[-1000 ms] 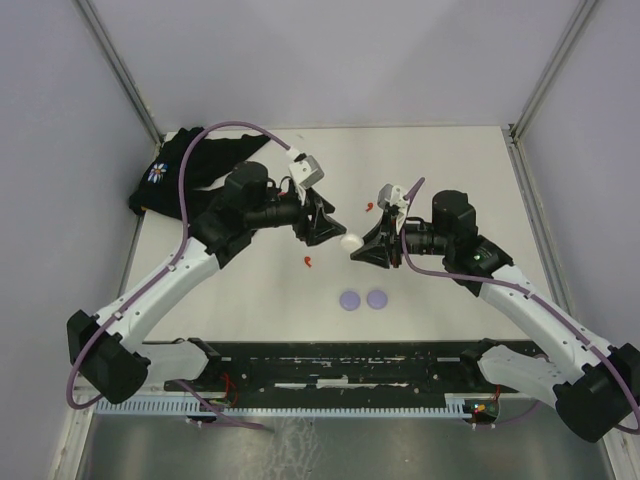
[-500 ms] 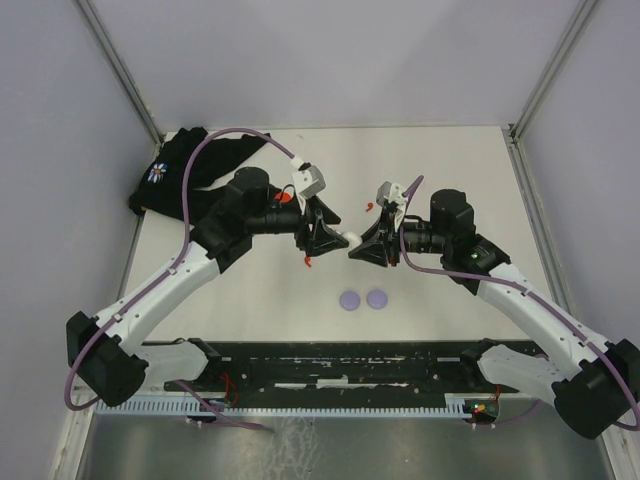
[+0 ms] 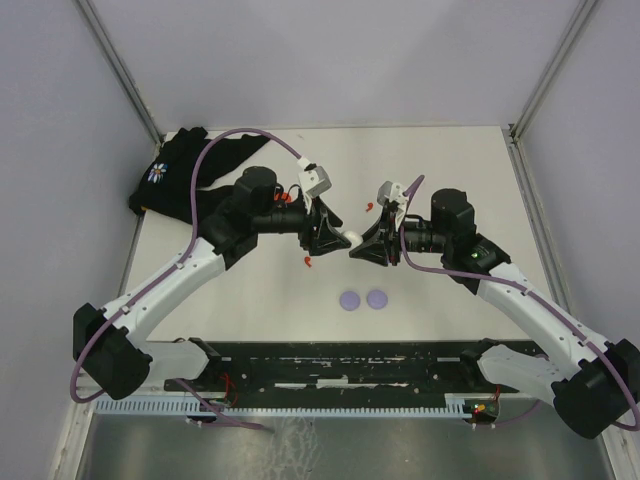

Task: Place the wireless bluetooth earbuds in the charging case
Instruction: Open the charging case.

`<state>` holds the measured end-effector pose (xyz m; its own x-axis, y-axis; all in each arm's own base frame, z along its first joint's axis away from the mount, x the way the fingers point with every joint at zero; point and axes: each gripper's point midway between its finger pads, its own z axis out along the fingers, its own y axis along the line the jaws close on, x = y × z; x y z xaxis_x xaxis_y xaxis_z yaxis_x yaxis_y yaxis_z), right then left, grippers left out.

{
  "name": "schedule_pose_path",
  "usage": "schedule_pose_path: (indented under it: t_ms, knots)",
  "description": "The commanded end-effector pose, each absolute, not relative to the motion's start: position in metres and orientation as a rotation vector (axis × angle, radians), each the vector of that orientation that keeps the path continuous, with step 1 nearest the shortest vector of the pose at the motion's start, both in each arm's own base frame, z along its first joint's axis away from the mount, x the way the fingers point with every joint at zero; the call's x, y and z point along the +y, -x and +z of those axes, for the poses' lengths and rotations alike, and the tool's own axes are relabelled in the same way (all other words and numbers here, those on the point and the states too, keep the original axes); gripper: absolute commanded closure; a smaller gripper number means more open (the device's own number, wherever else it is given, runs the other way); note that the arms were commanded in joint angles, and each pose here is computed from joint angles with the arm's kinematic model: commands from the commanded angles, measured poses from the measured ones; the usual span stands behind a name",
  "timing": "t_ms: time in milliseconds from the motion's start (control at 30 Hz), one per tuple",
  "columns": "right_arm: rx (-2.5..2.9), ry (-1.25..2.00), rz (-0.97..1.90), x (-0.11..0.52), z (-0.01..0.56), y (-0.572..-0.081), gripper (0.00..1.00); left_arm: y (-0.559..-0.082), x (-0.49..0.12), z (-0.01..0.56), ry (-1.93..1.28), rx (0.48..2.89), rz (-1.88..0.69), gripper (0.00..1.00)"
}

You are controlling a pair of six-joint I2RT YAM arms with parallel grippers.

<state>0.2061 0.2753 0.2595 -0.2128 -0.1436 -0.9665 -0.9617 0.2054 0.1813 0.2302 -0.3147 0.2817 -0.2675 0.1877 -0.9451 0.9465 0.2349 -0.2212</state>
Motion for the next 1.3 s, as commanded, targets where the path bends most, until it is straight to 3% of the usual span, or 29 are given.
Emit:
schedule_pose_path:
  t_ms: [0, 767, 967, 1267]
  knots:
    - [1.453, 1.142, 1.16, 0.28, 0.283, -0.196, 0.98, -0.251, -0.311, 0.309, -1.008, 1.602, -1.041, 0.33]
    - [1.482, 1.133, 1.121, 0.276, 0.279, -0.198, 0.98, -0.254, -0.307, 0.313, -0.962, 1.636, -1.106, 0.34]
    - [1.658, 1.034, 0.925, 0.26, 0.245, -0.227, 0.98, -0.282, -0.297, 0.297, -0.804, 1.759, -0.976, 0.33]
    - [1.786, 0.902, 0.704, 0.234, 0.205, -0.254, 0.98, -0.337, -0.285, 0.23, -0.587, 2.049, -0.737, 0.34]
